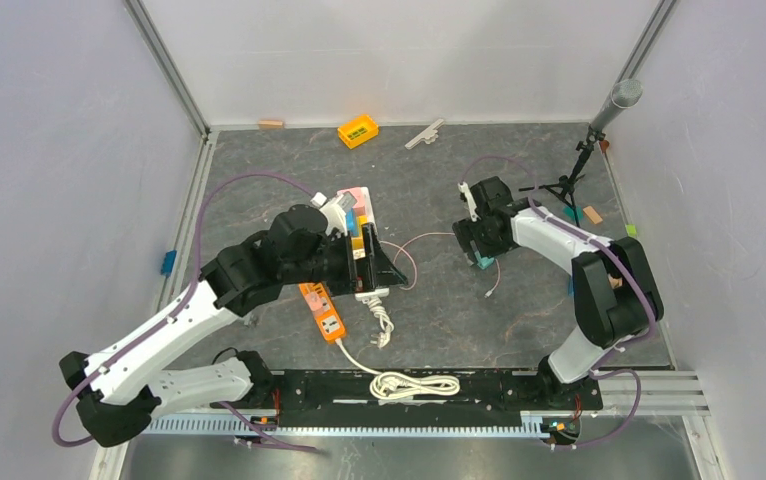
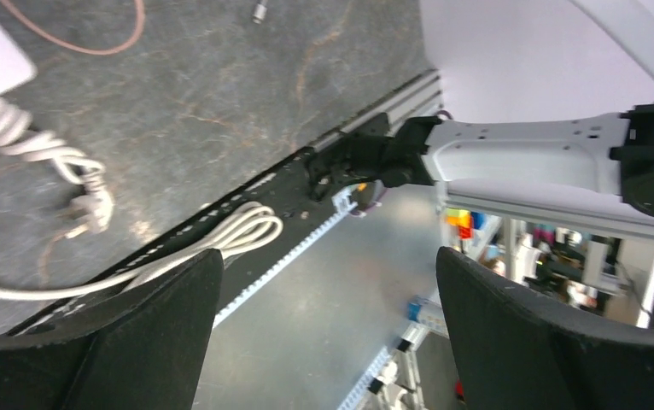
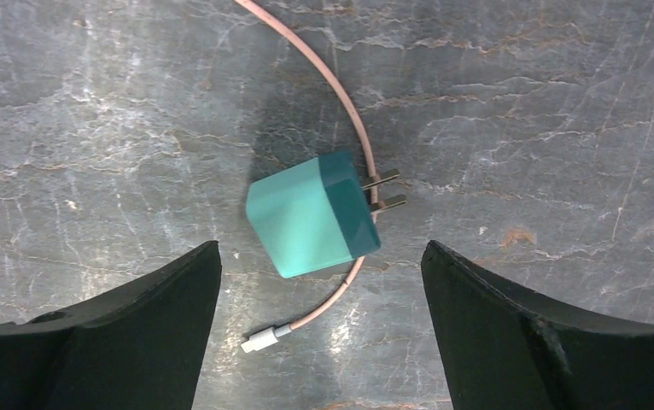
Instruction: Insert the plug
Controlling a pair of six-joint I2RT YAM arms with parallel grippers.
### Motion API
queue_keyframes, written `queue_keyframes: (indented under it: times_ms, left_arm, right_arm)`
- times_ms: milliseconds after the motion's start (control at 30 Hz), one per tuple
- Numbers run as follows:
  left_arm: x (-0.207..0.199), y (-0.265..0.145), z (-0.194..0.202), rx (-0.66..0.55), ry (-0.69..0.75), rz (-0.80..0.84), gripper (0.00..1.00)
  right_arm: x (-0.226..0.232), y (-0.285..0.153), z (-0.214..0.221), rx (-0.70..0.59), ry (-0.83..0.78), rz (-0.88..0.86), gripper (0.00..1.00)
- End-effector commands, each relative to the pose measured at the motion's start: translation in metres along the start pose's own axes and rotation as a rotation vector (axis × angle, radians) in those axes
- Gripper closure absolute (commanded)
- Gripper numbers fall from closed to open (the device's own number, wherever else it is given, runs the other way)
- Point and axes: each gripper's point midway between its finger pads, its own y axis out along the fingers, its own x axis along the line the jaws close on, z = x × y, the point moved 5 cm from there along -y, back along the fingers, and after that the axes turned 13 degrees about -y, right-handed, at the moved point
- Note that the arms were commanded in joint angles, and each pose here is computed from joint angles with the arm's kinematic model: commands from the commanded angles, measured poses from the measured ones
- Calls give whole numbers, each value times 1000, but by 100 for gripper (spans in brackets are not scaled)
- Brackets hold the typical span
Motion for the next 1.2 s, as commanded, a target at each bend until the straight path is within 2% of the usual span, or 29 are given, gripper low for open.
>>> queue_keyframes:
  times_ms: [0, 100, 200, 400, 533, 733, 900, 1167]
  left_arm:
    - [-22, 9, 4, 116, -80, 180, 0]
    - [-19, 10, -1, 121, -97, 180, 0]
    - [-14, 7, -10, 94, -96, 160, 0]
    - [-6, -5, -31, 43, -108, 151, 0]
    - [-3, -10, -40, 16, -88, 132, 0]
    - [0, -14, -48, -18, -28, 89, 0]
    - [0, -16, -55, -44, -3, 59, 0]
    - [2, -6, -59, -23, -71, 22, 0]
  right_arm:
    - [-15, -3, -11, -42, -6, 29, 10]
    - [-10, 6, -8, -42, 0, -22, 14]
    - [-5, 13, -7, -57, -33, -84, 23]
    - [5, 15, -9, -90, -39, -163, 51]
    - [12, 17, -5, -89, -49, -210, 56]
    - [19, 5, -6, -124, -23, -256, 83]
    - [25, -31, -21, -234, 21, -324, 91]
    - [46, -98, -36, -444, -4, -426, 93]
